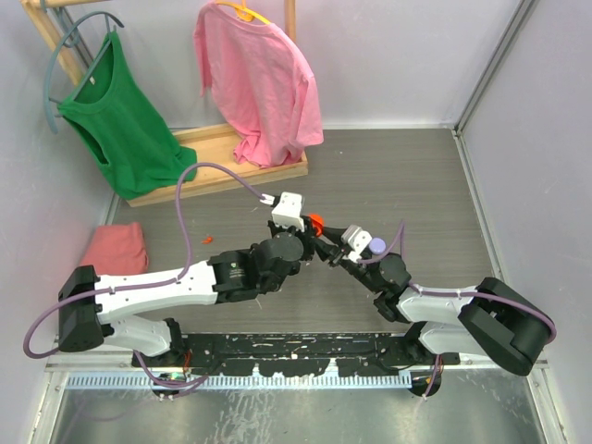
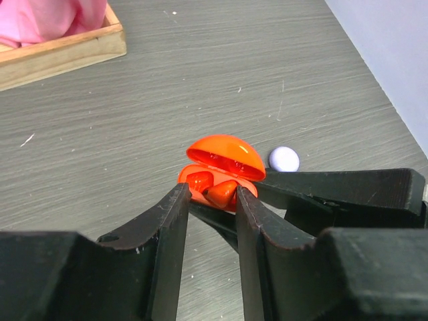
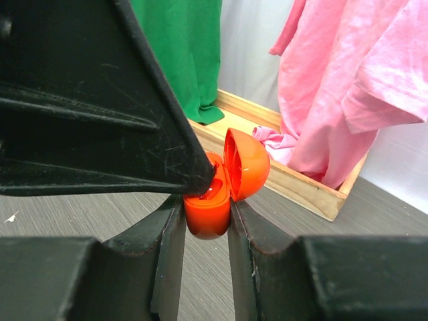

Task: Insert the wireless bluetooth earbuds into the charging case
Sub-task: Place the earbud in the charging case.

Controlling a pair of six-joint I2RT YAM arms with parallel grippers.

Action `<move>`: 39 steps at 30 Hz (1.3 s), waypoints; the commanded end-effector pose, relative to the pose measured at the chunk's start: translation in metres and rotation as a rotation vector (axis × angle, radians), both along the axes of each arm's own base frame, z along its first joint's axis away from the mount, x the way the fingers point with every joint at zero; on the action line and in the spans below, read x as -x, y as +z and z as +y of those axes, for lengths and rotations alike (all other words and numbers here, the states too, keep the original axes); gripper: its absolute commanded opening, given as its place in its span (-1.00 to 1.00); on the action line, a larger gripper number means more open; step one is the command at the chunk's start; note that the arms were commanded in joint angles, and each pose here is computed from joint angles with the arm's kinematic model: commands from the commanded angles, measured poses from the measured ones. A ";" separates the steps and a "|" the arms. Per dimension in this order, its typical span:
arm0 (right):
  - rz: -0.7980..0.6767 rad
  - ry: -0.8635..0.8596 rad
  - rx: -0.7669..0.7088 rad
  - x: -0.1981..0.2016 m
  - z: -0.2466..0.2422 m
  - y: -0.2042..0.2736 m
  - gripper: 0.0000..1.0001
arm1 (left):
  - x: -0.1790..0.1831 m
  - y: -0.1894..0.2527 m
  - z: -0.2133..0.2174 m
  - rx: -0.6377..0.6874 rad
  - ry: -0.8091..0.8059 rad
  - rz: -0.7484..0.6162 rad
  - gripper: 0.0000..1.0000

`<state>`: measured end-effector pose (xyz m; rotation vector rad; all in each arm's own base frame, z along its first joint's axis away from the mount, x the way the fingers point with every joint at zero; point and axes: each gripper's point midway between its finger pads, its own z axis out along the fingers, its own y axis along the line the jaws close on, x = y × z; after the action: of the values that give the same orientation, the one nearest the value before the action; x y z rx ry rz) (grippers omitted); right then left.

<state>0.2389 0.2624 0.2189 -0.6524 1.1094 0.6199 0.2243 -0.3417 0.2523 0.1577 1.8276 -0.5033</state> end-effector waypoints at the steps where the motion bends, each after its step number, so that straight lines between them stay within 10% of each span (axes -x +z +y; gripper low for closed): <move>1: -0.103 -0.028 -0.135 0.001 -0.009 0.045 -0.98 | -0.002 0.003 0.012 -0.009 0.066 0.007 -0.28; 39: -0.079 -0.033 -0.131 0.000 -0.009 0.039 -0.98 | -0.012 0.027 0.013 -0.002 0.001 0.075 0.51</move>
<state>0.2405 0.2587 0.2303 -0.6010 1.0825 0.6263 0.2299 -0.3291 0.2649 0.1785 1.9224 -0.5013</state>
